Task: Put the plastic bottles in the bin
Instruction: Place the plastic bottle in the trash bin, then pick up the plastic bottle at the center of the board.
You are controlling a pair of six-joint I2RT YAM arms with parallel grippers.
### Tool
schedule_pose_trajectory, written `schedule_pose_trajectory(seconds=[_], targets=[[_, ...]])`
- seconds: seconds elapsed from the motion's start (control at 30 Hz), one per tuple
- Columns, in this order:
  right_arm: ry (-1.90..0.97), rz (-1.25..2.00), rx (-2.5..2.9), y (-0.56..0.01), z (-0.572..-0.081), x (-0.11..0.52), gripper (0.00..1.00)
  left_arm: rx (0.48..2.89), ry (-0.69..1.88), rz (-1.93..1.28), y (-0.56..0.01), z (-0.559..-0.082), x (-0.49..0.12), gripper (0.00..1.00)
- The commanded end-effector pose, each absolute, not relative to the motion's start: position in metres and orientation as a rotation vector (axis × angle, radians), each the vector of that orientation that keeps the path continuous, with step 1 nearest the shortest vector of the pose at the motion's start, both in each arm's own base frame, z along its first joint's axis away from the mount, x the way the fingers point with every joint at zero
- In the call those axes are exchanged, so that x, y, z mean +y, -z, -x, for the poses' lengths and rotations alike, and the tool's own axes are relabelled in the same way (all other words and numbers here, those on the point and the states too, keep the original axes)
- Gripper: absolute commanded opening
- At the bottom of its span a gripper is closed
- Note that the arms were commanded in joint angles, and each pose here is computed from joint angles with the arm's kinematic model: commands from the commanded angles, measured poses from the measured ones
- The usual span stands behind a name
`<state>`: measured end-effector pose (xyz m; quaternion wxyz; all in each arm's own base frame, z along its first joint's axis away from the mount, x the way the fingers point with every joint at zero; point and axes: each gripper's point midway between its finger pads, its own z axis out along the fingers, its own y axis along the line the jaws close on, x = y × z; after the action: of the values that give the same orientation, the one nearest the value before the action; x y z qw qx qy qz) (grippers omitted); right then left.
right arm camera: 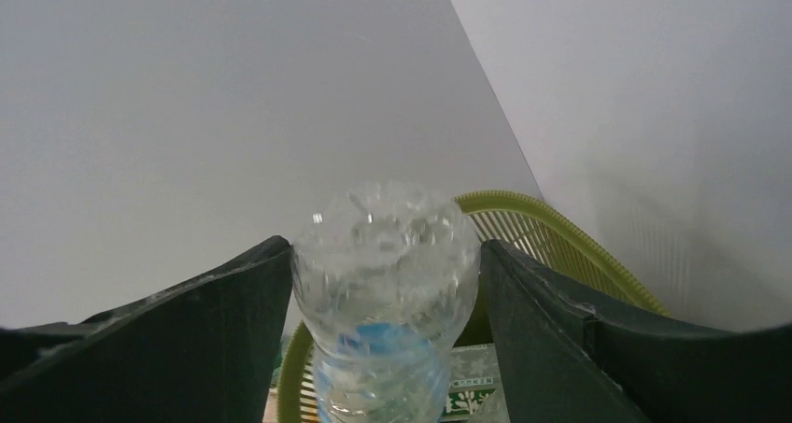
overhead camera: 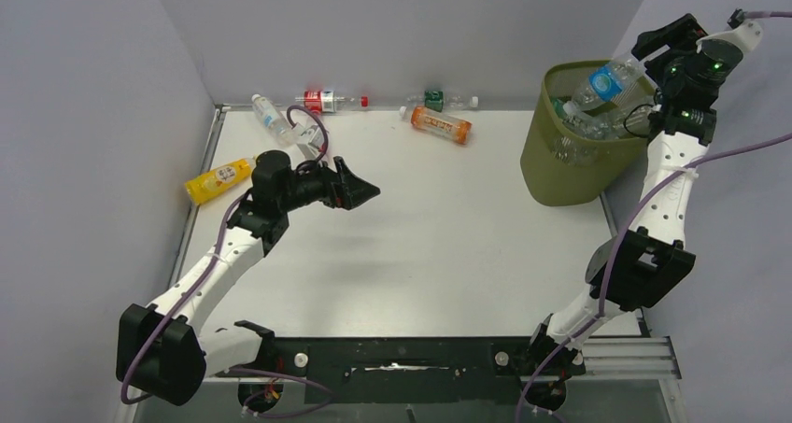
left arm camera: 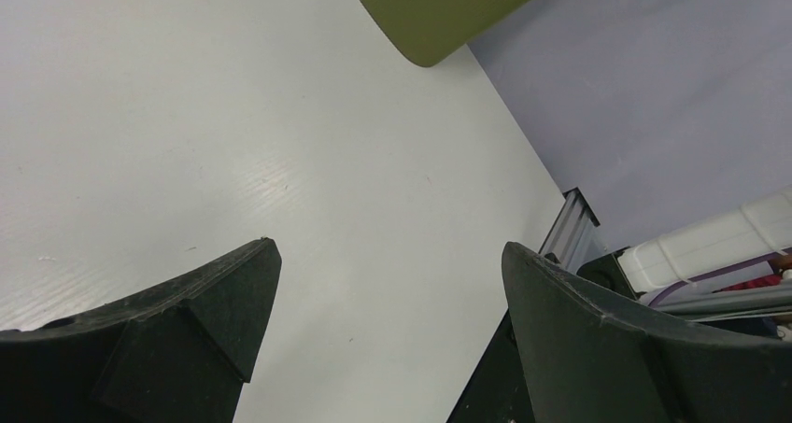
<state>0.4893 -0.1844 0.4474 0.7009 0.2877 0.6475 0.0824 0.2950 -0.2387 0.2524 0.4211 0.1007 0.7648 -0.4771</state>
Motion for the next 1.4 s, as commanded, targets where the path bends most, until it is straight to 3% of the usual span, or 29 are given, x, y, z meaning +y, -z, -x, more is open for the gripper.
schedule_pose_trajectory(seconds=[0.0, 0.07, 0.13, 0.4, 0.6, 1.03, 1.37], targets=[[-0.142, -0.575, 1.399, -0.469, -0.489, -0.182, 0.8, 1.857, 1.211, -0.276, -0.263, -0.299, -0.239, 0.9], [-0.129, -0.579, 1.423, -0.463, -0.485, -0.179, 0.92, 1.859, 1.211, -0.272, -0.262, -0.299, -0.239, 0.9], [-0.121, -0.579, 1.433, -0.462, -0.479, -0.176, 0.97, 1.869, 1.199, -0.26, -0.261, -0.302, -0.237, 0.9], [-0.13, -0.586, 1.451, -0.477, -0.439, -0.156, 0.99, 1.946, 1.077, -0.111, -0.258, -0.324, -0.216, 0.91], [-0.257, -0.491, 1.478, -0.484, -0.407, -0.101, 1.0, 2.0, 0.925, 0.091, -0.253, -0.35, -0.179, 0.91], [-0.628, -0.129, 1.707, -0.414, -0.363, 0.103, 0.99, 2.002, 0.292, 0.636, -0.216, -0.422, 0.005, 0.92], [-0.79, 0.08, 1.924, -0.323, -0.32, 0.198, 0.99, 1.886, -0.16, 0.837, -0.219, -0.475, 0.112, 0.94]])
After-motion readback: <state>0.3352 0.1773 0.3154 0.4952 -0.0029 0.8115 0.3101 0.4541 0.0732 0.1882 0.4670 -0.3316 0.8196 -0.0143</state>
